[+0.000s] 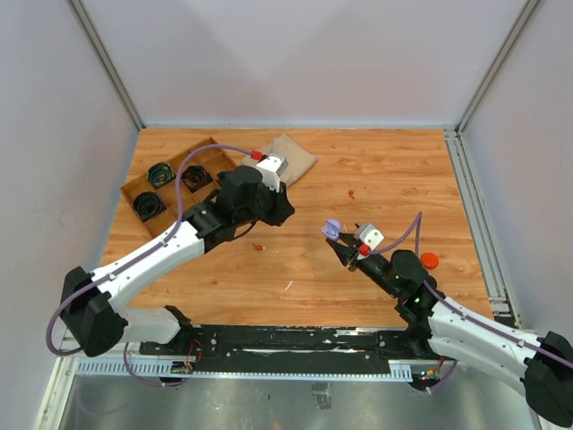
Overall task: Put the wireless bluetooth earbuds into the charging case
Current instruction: Pick up the earbud from the center of the board, then place the earbud in the charging case.
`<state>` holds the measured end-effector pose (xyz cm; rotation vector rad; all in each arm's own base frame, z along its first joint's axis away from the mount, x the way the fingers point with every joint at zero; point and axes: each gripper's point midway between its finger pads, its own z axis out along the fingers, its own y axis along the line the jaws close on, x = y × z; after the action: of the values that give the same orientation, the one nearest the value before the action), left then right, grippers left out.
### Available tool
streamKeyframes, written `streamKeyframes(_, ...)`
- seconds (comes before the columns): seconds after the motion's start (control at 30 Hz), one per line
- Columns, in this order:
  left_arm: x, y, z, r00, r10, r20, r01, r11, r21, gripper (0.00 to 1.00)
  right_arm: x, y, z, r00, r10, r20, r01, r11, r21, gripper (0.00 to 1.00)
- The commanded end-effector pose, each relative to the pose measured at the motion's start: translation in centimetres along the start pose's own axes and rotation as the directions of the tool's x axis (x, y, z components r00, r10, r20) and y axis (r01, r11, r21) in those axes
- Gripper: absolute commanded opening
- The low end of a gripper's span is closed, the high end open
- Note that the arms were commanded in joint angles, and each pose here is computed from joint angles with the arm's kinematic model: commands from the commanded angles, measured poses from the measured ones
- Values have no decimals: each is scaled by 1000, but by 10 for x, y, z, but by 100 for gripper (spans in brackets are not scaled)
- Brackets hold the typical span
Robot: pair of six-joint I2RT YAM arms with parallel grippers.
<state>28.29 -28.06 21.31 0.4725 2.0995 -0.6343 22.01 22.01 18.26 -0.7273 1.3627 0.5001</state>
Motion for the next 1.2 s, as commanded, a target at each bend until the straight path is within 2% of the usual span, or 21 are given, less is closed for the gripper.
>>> streamKeyframes(0.0,-38,-29,-19,985,-22,171,-4,988,153,13,-44,3,10,989,43,138,-39,999,-28,1)
streamKeyframes(0.23,-54,-51,-43,962,-58,267,-19,961,277,14,-56,9,17,977,85,193,-73,995,-66,1)
streamKeyframes(0.47,-63,-75,-75,926,-114,360,-53,905,423,16,-76,15,20,960,110,258,-84,990,-111,1)
streamKeyframes(0.67,-63,-84,-94,901,-147,408,-81,868,490,17,-92,21,20,941,126,313,-79,984,-159,1)
streamKeyframes(1.17,-60,-103,-101,893,-193,407,-103,792,602,18,-121,35,23,915,158,373,-61,964,-258,1)
